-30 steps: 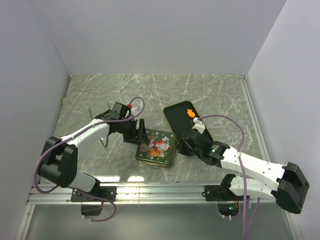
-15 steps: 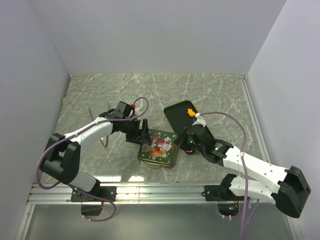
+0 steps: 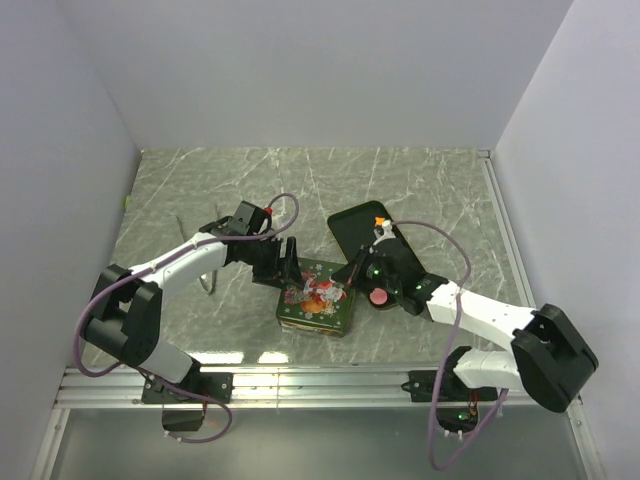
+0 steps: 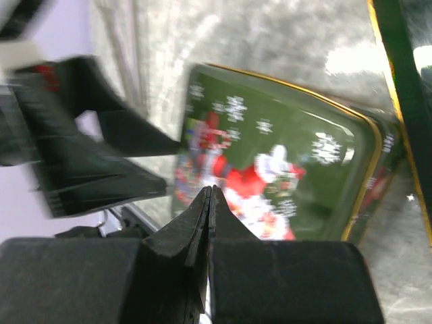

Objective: Pack the cookies

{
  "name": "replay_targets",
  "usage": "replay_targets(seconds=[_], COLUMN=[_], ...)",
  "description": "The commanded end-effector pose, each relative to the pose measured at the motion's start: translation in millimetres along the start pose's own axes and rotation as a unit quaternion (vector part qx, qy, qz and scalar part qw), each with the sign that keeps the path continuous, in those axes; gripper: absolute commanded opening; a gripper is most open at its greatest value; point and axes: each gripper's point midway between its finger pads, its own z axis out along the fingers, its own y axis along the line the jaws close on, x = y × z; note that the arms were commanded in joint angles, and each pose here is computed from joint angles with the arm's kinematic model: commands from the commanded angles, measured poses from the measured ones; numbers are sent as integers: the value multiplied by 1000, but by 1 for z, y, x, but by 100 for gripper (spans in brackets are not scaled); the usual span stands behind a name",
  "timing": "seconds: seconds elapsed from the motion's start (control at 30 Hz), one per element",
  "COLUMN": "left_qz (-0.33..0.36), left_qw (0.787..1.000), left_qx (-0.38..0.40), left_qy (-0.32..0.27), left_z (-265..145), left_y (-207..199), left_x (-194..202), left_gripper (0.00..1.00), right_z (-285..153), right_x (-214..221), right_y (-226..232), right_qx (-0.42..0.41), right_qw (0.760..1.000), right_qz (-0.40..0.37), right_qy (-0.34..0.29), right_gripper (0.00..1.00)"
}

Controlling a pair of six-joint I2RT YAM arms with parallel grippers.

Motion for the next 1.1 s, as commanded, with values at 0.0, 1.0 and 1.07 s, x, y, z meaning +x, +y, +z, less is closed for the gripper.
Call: replay_targets(seconds=[0.0, 1.0, 1.07], left_qz=[18, 11, 13], left_qw=[1000, 995, 994], left_qx=[11, -77, -83], left_qy=[-15, -61, -74], left_z=[-4, -24, -31], left_y=[-14, 7, 7], left_x=[-14, -23, -26], left_gripper=[76, 89, 93], right_z=[7, 1, -2], right_x=[12, 16, 14], right_y=[-8, -37, -33], right_qx=[-11, 39, 38], right_qw=[1000, 999, 999], right_qz=[21, 13, 2], right_qy=[19, 13, 12], right_gripper=[0, 0, 0])
